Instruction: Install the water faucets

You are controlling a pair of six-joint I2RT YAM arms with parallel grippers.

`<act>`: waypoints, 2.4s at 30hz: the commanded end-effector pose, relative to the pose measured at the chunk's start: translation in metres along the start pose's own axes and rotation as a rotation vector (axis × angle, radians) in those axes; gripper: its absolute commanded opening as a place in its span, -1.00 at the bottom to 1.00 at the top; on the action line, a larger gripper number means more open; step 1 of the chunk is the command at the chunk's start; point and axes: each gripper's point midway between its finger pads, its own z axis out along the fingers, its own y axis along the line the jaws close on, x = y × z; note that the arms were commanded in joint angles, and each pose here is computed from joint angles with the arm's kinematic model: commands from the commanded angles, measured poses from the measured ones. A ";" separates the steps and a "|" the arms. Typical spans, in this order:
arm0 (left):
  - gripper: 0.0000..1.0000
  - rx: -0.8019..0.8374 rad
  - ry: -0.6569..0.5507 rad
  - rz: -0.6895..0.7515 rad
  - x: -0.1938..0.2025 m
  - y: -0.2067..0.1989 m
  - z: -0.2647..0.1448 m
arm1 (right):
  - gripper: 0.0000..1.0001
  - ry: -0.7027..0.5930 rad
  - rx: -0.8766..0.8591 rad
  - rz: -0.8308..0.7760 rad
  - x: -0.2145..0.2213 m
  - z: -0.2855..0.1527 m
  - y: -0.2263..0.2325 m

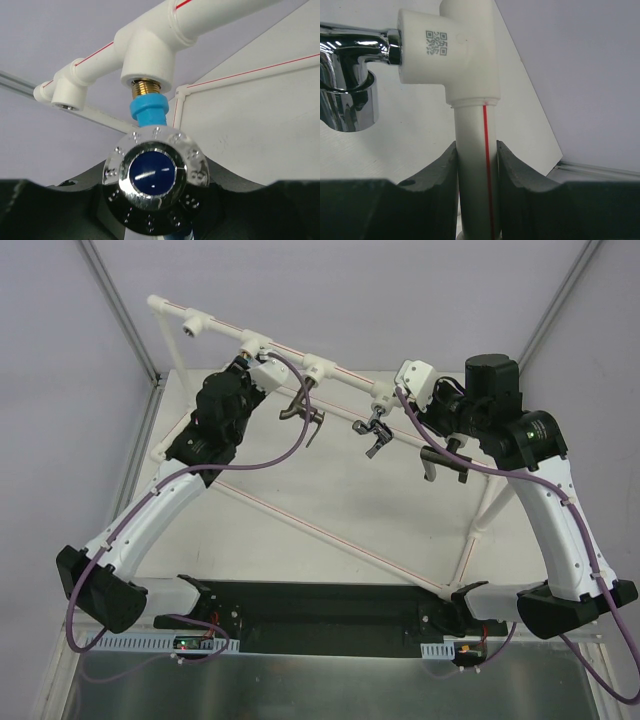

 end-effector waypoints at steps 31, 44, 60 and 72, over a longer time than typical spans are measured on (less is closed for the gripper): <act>-1.00 0.345 -0.346 -0.786 -0.076 0.034 -0.090 | 0.14 -0.075 -0.026 0.093 -0.022 -0.033 0.016; -1.00 0.984 -0.558 -0.867 -0.162 -0.005 -0.159 | 0.77 -0.420 -0.113 0.031 -0.093 -0.099 0.033; -1.00 1.522 -0.679 -0.730 -0.225 -0.078 -0.227 | 0.72 -0.723 -0.466 -0.004 -0.155 -0.099 0.077; -1.00 1.623 -0.638 -0.731 -0.228 -0.099 -0.231 | 0.49 -0.747 -0.552 -0.010 -0.172 -0.086 0.094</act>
